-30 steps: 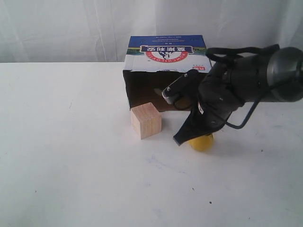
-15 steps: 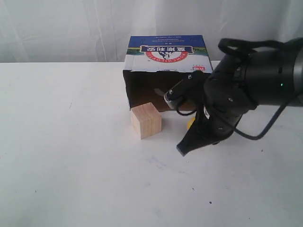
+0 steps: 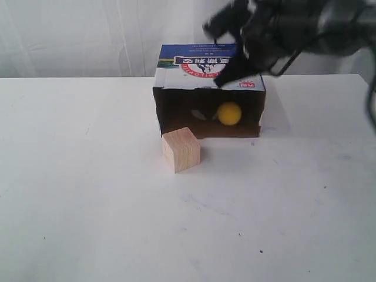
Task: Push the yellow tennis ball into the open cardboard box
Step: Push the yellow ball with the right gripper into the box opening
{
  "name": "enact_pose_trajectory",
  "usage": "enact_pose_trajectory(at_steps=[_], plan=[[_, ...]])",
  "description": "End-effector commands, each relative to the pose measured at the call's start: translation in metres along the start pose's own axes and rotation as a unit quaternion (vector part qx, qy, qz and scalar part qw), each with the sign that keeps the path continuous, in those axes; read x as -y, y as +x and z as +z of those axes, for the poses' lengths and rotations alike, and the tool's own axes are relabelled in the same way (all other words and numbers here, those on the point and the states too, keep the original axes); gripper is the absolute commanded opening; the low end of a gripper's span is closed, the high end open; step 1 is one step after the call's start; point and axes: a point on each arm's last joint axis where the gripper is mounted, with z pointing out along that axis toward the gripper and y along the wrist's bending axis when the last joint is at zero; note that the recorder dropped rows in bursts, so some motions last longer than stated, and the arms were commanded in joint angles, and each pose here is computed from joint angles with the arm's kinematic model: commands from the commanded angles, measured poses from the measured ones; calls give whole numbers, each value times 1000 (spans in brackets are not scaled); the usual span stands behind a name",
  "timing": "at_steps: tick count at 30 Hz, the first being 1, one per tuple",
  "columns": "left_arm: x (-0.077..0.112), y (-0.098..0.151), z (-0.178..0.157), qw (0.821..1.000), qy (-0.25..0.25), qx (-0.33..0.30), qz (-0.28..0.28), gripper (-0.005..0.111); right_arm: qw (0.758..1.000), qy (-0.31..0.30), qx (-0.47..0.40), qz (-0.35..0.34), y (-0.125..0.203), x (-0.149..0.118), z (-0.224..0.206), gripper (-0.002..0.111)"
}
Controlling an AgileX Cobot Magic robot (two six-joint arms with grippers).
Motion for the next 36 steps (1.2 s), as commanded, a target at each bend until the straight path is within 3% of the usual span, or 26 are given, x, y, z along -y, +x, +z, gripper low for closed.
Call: enact_pose_trajectory(at_steps=[1, 6, 15, 36], plan=[[0, 3, 0, 1000, 3, -10, 2, 0, 1000, -16, -12, 23, 6, -4, -47, 0], [0, 3, 0, 1000, 3, -10, 2, 0, 996, -69, -34, 55, 40, -31, -67, 0], [0, 3, 0, 1000, 3, -10, 2, 0, 983, -94, 0, 158, 92, -12, -127, 0], [0, 3, 0, 1000, 3, -10, 2, 0, 981, -94, 20, 168, 99, -3, -144, 0]])
